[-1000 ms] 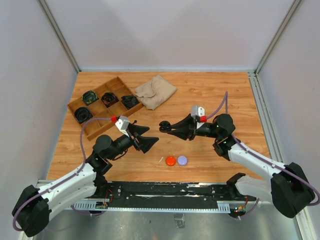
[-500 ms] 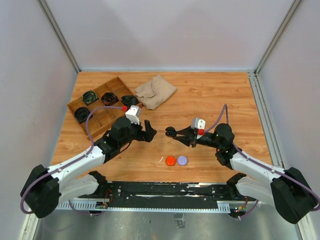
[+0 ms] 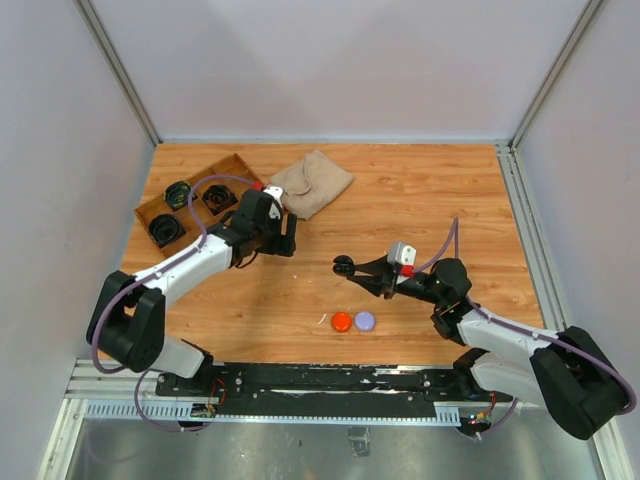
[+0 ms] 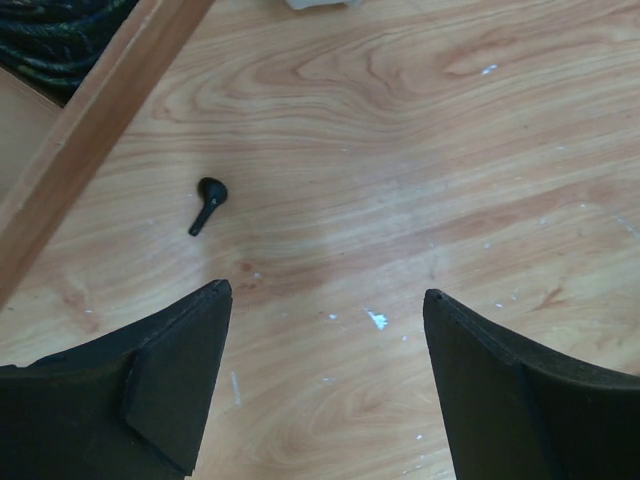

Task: Insert the wireless bluetooth earbuds into the charging case
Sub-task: Pick up the earbud from the center of the board.

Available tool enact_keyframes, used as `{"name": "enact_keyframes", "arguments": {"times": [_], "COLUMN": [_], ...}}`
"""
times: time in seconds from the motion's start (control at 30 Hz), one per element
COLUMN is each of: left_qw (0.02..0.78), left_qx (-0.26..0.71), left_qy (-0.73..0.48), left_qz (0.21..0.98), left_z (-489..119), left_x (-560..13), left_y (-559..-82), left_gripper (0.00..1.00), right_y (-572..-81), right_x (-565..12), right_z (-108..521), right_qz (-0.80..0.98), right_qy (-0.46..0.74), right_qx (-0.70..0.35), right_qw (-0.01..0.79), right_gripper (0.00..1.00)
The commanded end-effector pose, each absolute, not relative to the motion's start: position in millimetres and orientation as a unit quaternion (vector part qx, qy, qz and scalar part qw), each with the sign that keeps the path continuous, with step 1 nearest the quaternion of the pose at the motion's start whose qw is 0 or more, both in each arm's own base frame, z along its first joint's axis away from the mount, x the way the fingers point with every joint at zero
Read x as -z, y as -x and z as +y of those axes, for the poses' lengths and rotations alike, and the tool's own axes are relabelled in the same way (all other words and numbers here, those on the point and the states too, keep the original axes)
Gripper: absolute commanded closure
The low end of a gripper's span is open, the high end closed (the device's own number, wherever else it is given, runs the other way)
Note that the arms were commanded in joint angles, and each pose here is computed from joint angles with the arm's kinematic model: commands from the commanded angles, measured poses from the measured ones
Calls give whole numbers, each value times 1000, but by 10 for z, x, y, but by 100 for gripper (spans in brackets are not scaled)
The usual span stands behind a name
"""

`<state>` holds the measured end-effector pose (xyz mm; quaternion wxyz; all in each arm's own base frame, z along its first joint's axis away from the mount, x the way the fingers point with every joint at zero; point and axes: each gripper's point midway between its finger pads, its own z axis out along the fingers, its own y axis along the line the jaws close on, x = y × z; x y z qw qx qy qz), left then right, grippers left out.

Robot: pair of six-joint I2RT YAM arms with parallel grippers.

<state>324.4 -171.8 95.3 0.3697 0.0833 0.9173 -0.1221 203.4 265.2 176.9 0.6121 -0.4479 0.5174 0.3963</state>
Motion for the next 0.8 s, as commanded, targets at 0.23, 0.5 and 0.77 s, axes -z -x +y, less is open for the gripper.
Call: {"name": "enact_keyframes", "arguments": {"times": [0.23,0.5,0.77], "left_qw": [242,220,194], "left_qx": [57,39,26], "left_qy": [-217,-257,-284], "left_qz": [944,940,938], "left_z": [-1390,-1284,-1291], "left_x": [-824,-674,-544], "left_y": [-3384,-3661,-3815], "left_gripper": [24,34,45], "right_y": [-2040,-1989,-1979], "right_x": [-2022,-2035,-2018], "right_z": [2580,2608,2628], "right_qz": [487,482,483], "right_qy": [435,444,448], "right_qx": [-384,-387,-387], "right_qw": [653,648,645], "right_gripper": [99,99,99]}}
